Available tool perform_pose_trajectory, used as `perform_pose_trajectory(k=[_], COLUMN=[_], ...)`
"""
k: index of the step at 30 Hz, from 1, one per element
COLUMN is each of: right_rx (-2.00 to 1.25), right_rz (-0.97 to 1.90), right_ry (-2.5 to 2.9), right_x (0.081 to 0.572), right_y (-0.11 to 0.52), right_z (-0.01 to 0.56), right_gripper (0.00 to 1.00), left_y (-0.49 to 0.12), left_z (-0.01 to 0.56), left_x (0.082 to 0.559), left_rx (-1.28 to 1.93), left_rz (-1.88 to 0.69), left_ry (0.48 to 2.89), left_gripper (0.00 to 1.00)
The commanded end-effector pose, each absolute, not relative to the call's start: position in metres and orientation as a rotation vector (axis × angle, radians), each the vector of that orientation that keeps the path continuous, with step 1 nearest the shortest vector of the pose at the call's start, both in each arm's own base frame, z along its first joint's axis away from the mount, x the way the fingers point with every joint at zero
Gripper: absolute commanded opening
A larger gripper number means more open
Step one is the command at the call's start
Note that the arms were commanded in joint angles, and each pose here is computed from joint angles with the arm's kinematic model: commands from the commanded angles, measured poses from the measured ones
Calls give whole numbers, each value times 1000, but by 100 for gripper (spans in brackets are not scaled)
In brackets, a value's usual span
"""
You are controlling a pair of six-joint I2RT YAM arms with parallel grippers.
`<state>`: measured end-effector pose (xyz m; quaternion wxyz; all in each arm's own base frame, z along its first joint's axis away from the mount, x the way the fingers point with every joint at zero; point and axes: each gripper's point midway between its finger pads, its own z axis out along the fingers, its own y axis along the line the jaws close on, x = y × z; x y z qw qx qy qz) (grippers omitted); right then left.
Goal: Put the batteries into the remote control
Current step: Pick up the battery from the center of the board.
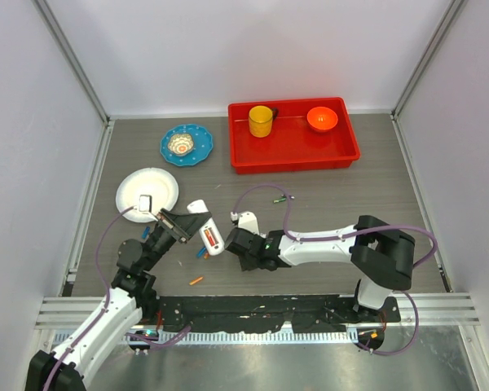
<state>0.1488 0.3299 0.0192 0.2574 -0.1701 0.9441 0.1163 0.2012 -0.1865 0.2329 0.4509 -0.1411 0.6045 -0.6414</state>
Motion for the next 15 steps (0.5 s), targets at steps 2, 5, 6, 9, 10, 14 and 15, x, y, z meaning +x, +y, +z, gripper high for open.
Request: perform_pose_trajectory(k=[2, 5, 6, 9, 10, 14, 15], right_rx=[-473, -464, -461, -445, -452, -450, -447], right_rz=[327, 321, 340, 368, 369, 367, 374], right_ry=[2579, 2576, 2563, 2505, 2487, 2410, 2392], right_x=[143, 142, 143, 149, 151, 163, 165], right_y=[330, 324, 325, 325, 324, 322, 321], right_z=[17, 19, 26, 48, 55, 98, 108], right_gripper=[25, 16, 14, 9, 8, 1, 1], left_y=[-185, -185, -185, -185, -185, -186, -186], left_z=[240, 239, 240, 241, 241, 245, 246], left_x=[198, 198, 198, 199, 200, 201, 202], left_rx=[-328, -331, -329, -330, -333, -325, -323], left_rz=[-1600, -1599, -1600, -1599, -1597, -1595, -1594], left_ry=[1458, 1460, 1455, 1455, 1457, 1457, 1455], left_gripper=[0, 0, 0, 0, 0, 0, 0])
